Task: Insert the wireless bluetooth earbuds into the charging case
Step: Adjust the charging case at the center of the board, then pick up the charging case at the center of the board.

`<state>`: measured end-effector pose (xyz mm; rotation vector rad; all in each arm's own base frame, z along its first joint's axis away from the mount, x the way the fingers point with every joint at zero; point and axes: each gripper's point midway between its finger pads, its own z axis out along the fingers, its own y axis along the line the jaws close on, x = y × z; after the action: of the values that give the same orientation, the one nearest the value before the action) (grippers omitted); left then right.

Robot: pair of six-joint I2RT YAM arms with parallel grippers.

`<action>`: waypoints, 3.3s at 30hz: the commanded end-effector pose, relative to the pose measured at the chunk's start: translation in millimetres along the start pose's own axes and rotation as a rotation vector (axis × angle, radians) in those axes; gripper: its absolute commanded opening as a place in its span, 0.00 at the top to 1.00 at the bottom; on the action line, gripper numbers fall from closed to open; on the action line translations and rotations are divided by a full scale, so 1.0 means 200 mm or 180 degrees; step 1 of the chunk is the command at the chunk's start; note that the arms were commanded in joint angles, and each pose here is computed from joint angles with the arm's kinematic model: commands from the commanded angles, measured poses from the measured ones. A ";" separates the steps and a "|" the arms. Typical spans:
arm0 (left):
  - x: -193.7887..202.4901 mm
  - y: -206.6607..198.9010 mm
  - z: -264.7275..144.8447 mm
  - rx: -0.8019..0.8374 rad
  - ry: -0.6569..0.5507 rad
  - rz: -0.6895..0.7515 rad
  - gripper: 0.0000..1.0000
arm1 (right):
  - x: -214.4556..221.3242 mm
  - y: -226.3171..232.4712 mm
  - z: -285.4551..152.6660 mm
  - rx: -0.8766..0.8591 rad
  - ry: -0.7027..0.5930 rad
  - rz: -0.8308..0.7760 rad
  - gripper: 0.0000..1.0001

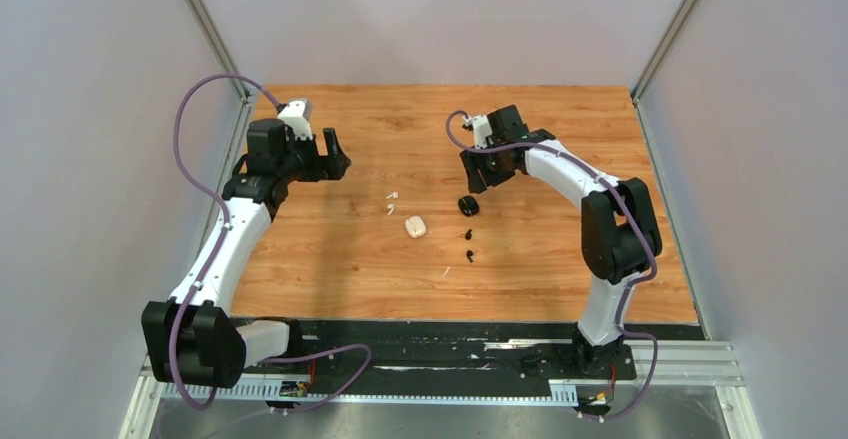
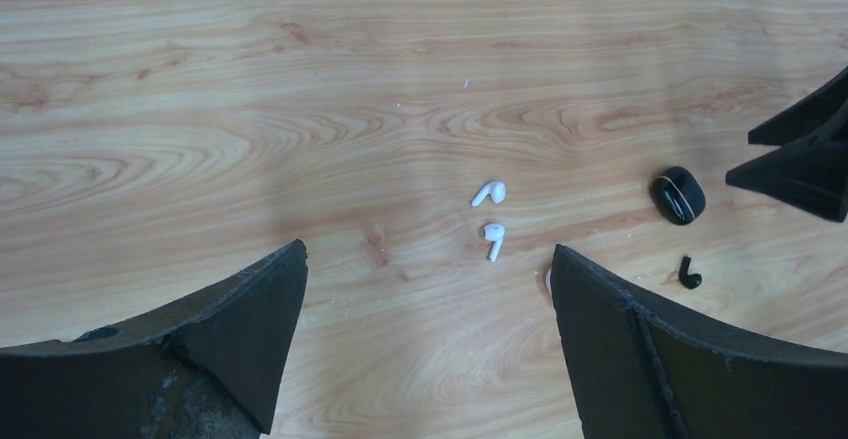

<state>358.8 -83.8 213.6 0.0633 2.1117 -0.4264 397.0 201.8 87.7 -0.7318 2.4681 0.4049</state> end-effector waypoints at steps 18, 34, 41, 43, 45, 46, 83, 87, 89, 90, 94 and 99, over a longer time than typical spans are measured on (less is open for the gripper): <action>-0.07 0.00 0.01 -0.0038 -0.0164 -0.0087 0.04 | 0.24 0.29 0.08 -0.0629 0.0444 0.0295 0.20; -0.04 -0.02 0.06 0.0078 -0.0036 -0.0244 0.05 | 0.03 0.56 0.02 -0.1711 0.0142 -0.0167 0.18; -0.03 -0.04 0.01 0.0144 -0.0017 0.0018 0.04 | 0.08 0.48 -0.27 -0.2127 0.0027 -0.1598 0.16; -0.01 -0.08 -0.01 0.0314 0.0032 0.0154 0.04 | 0.13 0.41 -0.26 -0.2083 -0.0035 -0.2040 0.23; 0.01 -0.13 -0.02 0.0517 0.0096 0.0270 0.04 | 0.17 0.34 -0.22 -0.1988 -0.0082 -0.2508 0.25; 0.02 -0.14 -0.03 0.0579 0.0120 0.0322 0.04 | 0.18 0.30 -0.18 -0.1901 -0.0108 -0.2732 0.25; 0.02 -0.33 -0.05 0.1326 0.0309 0.0345 0.04 | 0.27 0.14 0.22 -0.2167 0.0138 -0.4249 0.39; 0.02 -0.32 -0.02 0.1340 0.0320 0.0303 0.04 | 0.27 0.17 0.22 -0.2195 0.0126 -0.4171 0.40; 0.02 -0.32 -0.01 0.1334 0.0319 0.0286 0.04 | 0.27 0.17 0.23 -0.2204 0.0162 -0.4087 0.41; 0.01 -0.32 0.00 0.1337 0.0312 0.0284 0.04 | 0.27 0.18 0.24 -0.2209 0.0168 -0.4037 0.42; 0.02 -0.32 0.01 0.1349 0.0336 0.0241 0.04 | 0.25 0.19 0.26 -0.2205 0.0163 -0.3837 0.54; 0.03 -0.33 0.06 0.1342 0.0405 0.0166 0.07 | 0.16 0.19 0.24 -0.1950 0.0020 -0.3538 0.74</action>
<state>336.3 -141.9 202.3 0.3922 2.1613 -0.8280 365.0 226.2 22.4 -2.2750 1.4565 0.6612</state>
